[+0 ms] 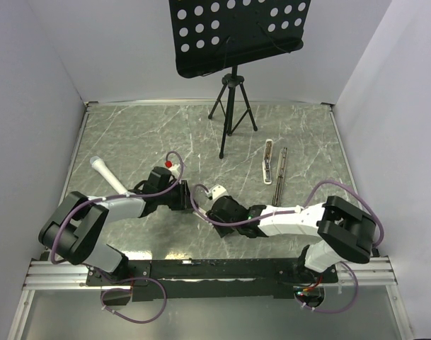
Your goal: Unload the staples from the stapler
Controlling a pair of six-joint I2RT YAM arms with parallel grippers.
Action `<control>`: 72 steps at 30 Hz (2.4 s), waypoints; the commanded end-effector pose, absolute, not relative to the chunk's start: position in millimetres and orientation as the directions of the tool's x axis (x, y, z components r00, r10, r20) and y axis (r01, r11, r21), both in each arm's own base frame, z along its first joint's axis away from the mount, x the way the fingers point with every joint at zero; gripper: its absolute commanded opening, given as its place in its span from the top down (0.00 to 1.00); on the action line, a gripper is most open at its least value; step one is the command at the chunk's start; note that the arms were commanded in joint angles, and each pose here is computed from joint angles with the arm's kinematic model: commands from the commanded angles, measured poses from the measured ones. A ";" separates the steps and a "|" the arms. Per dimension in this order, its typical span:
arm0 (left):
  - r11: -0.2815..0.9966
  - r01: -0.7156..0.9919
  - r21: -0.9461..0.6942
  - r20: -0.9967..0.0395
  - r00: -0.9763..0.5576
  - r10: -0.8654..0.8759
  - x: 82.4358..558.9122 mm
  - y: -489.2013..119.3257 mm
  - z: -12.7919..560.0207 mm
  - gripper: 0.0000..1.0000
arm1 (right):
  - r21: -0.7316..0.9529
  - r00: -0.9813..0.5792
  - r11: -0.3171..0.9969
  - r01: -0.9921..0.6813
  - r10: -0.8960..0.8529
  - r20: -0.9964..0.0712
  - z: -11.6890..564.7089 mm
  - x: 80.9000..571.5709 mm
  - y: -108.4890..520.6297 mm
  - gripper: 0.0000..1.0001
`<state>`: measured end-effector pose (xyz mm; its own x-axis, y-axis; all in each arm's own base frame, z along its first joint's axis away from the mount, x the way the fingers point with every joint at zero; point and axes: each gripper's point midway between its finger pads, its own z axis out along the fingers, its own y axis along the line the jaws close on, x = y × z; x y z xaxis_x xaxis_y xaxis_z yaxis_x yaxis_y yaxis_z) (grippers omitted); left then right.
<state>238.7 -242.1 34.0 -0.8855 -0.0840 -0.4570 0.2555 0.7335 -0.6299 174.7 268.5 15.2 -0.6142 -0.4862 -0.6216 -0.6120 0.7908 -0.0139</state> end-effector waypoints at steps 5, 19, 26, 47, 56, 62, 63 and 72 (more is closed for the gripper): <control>0.698 0.286 -0.656 -0.453 -0.889 -0.061 235.1 -252.0 34.9 0.73 | -0.031 -0.641 0.823 -0.567 -0.464 -0.611 4.3 182.8 273.8 0.37; 0.675 0.293 -0.677 -0.448 -0.892 -0.062 227.9 -258.1 38.4 0.78 | 0.037 -0.614 0.813 -0.581 -0.407 -0.677 6.5 194.1 304.9 0.37; 0.655 0.293 -0.697 -0.438 -0.897 -0.065 225.3 -263.0 38.3 0.78 | 0.014 -0.600 0.824 -0.566 -0.400 -0.693 6.7 203.2 309.6 0.37; 0.701 0.221 -0.678 -0.441 -0.886 -0.147 231.7 -259.3 50.1 0.67 | -0.041 -0.644 0.881 -0.471 -0.375 -0.667 5.1 208.4 287.0 0.37; 0.694 0.184 -0.696 -0.411 -0.895 -0.175 227.6 -258.7 44.7 0.68 | 0.021 -0.644 0.888 -0.460 -0.317 -0.696 4.4 214.2 301.3 0.37; 0.675 0.158 -0.720 -0.389 -0.898 -0.205 225.2 -260.7 43.3 0.69 | 0.076 -0.667 0.902 -0.425 -0.255 -0.700 -5.0 212.4 302.4 0.37; 0.677 0.157 -0.719 -0.392 -0.896 -0.208 225.6 -260.4 43.2 0.68 | 0.081 -0.670 0.907 -0.414 -0.243 -0.701 -4.6 213.4 301.4 0.37; 0.709 0.133 -0.692 -0.412 -0.880 -0.237 231.7 -253.4 51.4 0.60 | 0.114 -0.698 0.918 -0.379 -0.202 -0.687 4.3 211.4 294.4 0.37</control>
<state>240.3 -241.9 33.3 -0.8679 -0.2522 -0.4278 0.1089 0.7438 -0.6595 217.1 306.8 16.7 -0.6419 -0.2325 -0.7307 -0.4229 0.9022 0.0845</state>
